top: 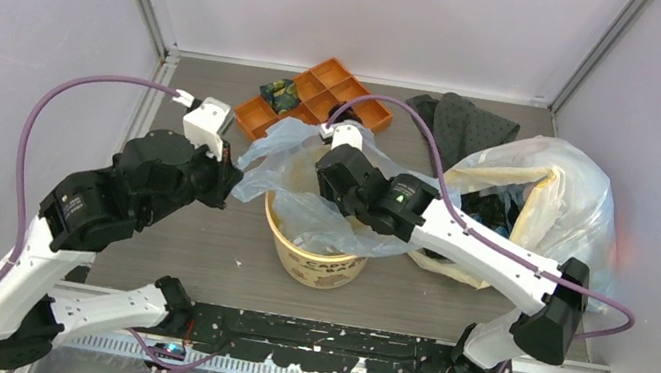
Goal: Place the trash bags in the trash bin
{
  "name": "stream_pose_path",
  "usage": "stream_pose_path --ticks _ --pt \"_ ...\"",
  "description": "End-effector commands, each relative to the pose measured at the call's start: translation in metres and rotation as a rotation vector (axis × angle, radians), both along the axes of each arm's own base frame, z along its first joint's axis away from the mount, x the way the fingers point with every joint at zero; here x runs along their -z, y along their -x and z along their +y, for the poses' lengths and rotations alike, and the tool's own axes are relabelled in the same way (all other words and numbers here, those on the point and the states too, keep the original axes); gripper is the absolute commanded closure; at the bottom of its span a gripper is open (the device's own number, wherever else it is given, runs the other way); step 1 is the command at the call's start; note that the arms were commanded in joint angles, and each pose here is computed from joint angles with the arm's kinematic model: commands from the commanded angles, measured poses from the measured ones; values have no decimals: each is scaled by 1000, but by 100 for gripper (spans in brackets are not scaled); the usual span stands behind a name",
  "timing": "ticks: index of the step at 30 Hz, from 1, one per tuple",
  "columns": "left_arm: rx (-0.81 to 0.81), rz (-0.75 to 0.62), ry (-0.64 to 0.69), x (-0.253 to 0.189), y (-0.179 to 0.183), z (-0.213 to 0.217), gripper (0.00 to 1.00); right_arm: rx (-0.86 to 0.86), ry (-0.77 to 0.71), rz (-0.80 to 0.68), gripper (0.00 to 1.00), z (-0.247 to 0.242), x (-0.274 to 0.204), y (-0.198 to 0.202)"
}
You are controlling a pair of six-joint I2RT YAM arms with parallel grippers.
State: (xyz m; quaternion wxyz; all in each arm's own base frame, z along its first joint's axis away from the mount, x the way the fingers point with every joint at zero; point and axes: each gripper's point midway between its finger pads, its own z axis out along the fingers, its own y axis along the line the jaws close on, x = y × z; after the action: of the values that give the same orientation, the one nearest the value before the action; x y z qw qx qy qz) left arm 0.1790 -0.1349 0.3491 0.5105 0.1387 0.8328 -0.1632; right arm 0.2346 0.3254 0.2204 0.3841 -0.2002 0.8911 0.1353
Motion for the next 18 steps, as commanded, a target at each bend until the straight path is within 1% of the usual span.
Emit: stream_pose_path --ticks 1,7,12,16,18 --pt "5 -7 14 -14 1 -1 99 12 -141 -62 63 5 -56 0" --pt "2 5 17 -21 6 5 100 -37 -221 -94 56 6 -86 7" --pt "9 28 7 -21 9 4 100 -129 -305 -106 49 10 -111 22" --pt "8 28 16 -24 8 2 99 -227 -332 -122 44 17 -124 36" --pt "11 28 22 -25 7 0 99 -242 -334 -126 42 17 -126 38"
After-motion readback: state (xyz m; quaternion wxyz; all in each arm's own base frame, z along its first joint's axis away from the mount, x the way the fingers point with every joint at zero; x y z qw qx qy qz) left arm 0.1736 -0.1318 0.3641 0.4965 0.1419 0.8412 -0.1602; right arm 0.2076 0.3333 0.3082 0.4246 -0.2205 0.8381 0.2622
